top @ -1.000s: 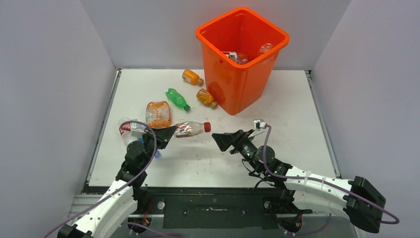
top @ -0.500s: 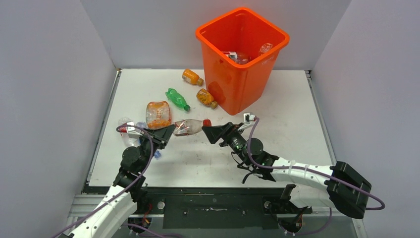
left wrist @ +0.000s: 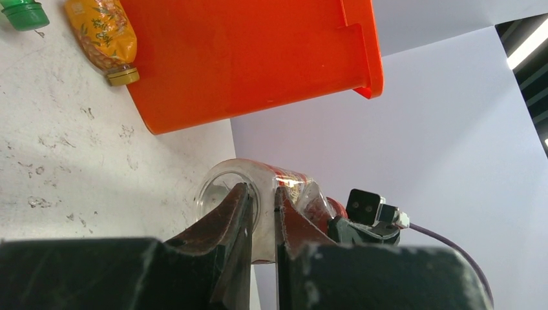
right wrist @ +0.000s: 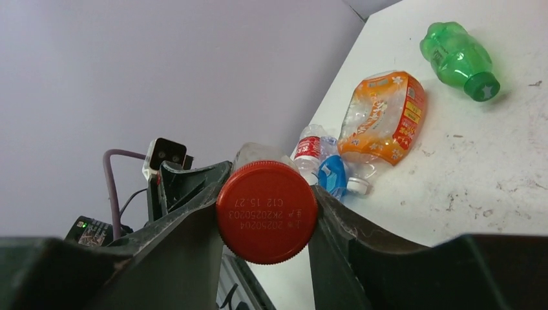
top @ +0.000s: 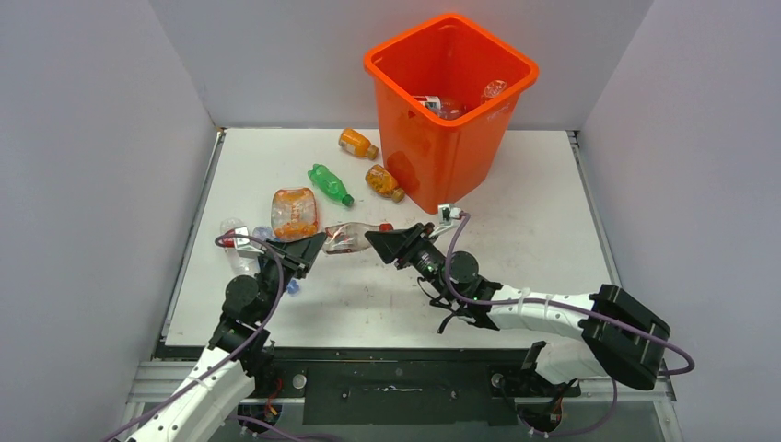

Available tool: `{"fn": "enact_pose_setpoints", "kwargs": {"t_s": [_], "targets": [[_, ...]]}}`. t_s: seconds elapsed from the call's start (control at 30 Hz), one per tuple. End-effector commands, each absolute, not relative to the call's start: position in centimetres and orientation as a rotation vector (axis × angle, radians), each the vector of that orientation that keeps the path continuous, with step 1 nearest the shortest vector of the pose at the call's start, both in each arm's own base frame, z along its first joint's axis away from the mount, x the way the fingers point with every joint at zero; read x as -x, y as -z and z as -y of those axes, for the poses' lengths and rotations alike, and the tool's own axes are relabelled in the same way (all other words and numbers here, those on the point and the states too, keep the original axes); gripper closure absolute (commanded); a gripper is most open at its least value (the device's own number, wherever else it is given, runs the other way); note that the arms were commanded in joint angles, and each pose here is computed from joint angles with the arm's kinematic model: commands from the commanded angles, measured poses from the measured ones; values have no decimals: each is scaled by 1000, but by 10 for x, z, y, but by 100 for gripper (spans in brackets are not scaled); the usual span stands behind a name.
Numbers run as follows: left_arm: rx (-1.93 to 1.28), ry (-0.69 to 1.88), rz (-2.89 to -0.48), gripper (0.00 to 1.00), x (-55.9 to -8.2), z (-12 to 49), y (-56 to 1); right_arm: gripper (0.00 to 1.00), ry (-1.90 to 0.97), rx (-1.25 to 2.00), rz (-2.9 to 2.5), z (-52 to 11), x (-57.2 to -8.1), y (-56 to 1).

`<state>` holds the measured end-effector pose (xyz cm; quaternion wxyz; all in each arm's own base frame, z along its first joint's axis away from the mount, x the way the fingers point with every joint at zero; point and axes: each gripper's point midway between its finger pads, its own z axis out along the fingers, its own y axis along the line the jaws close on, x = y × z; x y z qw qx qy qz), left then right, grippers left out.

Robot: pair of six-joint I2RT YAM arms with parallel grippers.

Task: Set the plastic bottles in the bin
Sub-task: Pick up the plastic bottle at the center of the board, then place the plastic bottle in the trash bin.

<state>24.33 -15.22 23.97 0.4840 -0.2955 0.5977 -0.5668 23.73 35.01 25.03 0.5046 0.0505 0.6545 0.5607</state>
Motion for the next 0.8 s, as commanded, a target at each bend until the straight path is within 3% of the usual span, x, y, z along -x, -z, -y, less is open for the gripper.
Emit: {"fn": "enact_pose_setpoints", "kwargs": {"t_s": [0.0, 0.03, 0.07, 0.17, 0.2, 0.33, 0.47, 0.63, 0.77], "targets": [[643, 1430, -1410, 100, -237, 158, -262, 76, -1441, -91, -1437, -349, -229, -288], [637, 1426, -1413, 100, -236, 158, -262, 84, -1443, -72, -1428, -349, -227, -291], [635, 1408, -1423, 83, -237, 157, -260, 89, -1437, -48, -1423, -349, -226, -294], [631, 1210, -1517, 12, -243, 145, -257, 95, -1333, 50, -1458, -346, -224, -300], [608, 1121, -1531, 2, -244, 137, -268, 95, -1266, 94, -1503, -343, -224, -295], [494, 734, -1547, 4, -246, 94, -294, 95, -1012, 219, -1493, -312, -227, -332], [428, 428, -1485, 4, -248, 54, -321, 95, -741, 252, -1429, -272, -239, -412], [405, 196, -1459, 4, -254, 26, -320, 95, -494, 124, -1381, -233, -263, -489], [381, 183, -1463, 4, -252, 25, -307, 95, -275, -1, -1332, -205, -294, -531]]}}
